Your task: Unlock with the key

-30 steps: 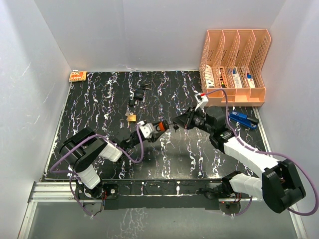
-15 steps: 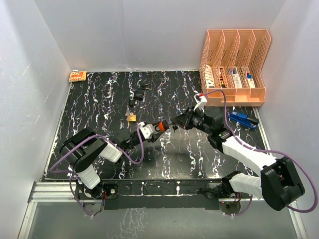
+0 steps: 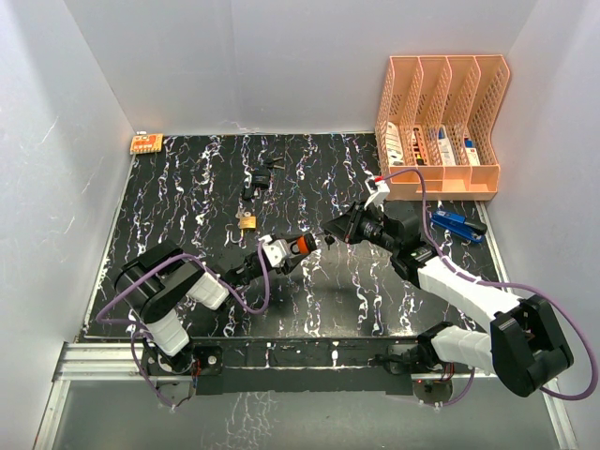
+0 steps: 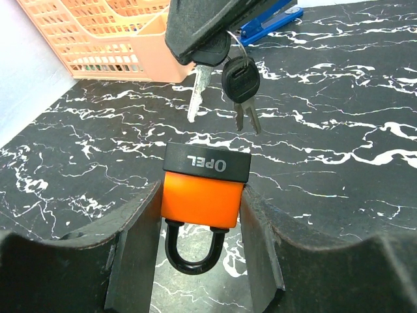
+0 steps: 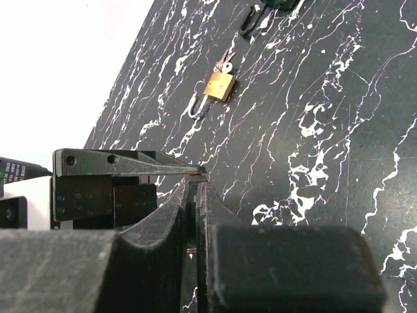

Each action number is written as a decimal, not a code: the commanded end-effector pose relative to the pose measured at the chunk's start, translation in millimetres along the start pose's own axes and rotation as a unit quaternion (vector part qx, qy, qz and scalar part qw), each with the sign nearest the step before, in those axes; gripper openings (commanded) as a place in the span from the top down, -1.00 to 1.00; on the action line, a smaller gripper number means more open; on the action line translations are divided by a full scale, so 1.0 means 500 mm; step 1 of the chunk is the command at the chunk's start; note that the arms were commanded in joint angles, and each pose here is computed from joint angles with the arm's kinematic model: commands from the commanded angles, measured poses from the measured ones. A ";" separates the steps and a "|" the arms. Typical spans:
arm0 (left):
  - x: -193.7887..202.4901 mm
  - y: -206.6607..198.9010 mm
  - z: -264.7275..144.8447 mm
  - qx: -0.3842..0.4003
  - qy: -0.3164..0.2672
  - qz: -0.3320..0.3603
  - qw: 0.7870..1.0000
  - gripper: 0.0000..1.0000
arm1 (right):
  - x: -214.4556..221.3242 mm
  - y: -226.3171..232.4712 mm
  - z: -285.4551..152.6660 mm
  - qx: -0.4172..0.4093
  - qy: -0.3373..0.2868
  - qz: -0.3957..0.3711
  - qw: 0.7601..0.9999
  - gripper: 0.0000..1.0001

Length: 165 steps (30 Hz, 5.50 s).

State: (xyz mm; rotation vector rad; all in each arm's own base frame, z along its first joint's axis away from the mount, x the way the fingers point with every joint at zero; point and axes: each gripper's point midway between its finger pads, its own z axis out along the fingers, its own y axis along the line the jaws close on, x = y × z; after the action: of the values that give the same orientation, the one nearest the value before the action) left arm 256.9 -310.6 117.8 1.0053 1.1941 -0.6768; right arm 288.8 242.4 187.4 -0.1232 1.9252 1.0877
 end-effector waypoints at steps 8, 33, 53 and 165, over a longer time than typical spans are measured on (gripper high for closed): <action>-0.112 0.036 0.028 -0.020 -0.093 0.046 0.994 1.00 | -0.055 0.048 -0.002 -0.032 -0.038 -0.020 0.999 1.00; -0.127 0.039 0.045 -0.013 -0.107 0.051 0.993 1.00 | -0.041 0.052 0.007 -0.044 -0.025 -0.019 0.999 1.00; -0.211 0.045 0.073 0.008 -0.167 0.062 0.984 1.00 | -0.022 0.049 0.027 -0.058 -0.004 -0.014 0.998 1.00; -0.118 0.205 0.119 -0.373 0.039 -0.346 0.860 1.00 | -0.079 -0.176 -0.042 0.151 -0.038 0.024 0.987 -0.81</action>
State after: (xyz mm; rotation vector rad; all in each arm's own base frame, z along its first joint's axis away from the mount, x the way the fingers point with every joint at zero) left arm 351.4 -319.0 150.8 0.0999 1.8188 -0.4667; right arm 340.4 154.4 158.3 0.1791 2.0500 0.7668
